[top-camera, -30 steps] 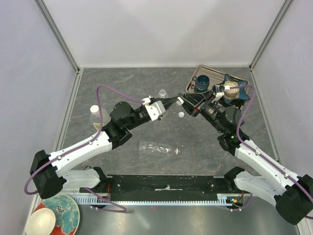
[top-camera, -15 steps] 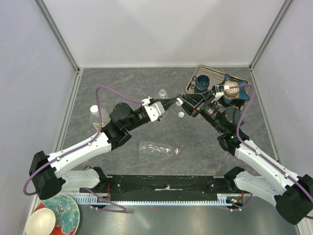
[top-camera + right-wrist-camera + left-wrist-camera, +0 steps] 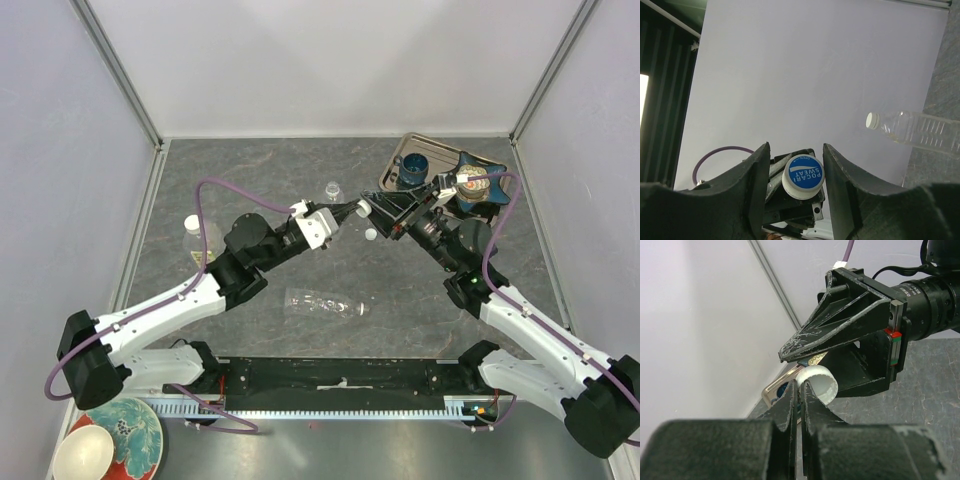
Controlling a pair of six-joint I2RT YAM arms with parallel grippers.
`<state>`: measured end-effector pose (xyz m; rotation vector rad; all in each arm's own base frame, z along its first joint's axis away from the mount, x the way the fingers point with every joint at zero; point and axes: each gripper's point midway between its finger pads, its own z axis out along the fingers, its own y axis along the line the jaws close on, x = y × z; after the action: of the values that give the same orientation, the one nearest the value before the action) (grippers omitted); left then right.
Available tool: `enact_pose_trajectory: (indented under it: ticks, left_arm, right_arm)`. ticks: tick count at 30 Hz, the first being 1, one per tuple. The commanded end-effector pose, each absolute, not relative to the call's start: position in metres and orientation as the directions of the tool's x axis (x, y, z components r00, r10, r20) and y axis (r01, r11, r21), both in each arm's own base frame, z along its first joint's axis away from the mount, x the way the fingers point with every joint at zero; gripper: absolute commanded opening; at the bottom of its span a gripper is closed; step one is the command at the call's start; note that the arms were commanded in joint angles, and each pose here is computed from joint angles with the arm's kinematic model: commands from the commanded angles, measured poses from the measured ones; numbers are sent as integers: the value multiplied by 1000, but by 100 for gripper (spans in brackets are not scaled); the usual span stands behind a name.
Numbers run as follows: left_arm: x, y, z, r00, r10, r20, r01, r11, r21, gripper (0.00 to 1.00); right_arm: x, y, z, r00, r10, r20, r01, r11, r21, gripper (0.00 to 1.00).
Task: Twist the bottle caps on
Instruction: Pick up the bottle cap from the center of the board.
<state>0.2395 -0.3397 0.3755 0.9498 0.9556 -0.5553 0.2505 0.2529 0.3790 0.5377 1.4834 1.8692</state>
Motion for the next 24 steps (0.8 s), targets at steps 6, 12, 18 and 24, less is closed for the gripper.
enact_pose_trajectory:
  ticks: [6, 12, 18, 24]
  left_arm:
    - [254, -324, 369, 468, 41, -883, 716, 569, 405, 2]
    - [251, -324, 389, 506, -12, -863, 709, 576, 408, 2]
    - [253, -322, 387, 506, -7, -863, 707, 577, 409, 2]
    - [251, -319, 378, 504, 8, -864, 709, 568, 419, 2]
  right_arm:
    - [228, 251, 444, -695, 708, -123, -396, -235, 888, 52]
    - [229, 258, 436, -711, 695, -110, -371, -238, 898, 58]
    - [226, 256, 437, -712, 695, -104, -372, -248, 894, 56]
    - [225, 253, 440, -706, 702, -95, -376, -257, 890, 45]
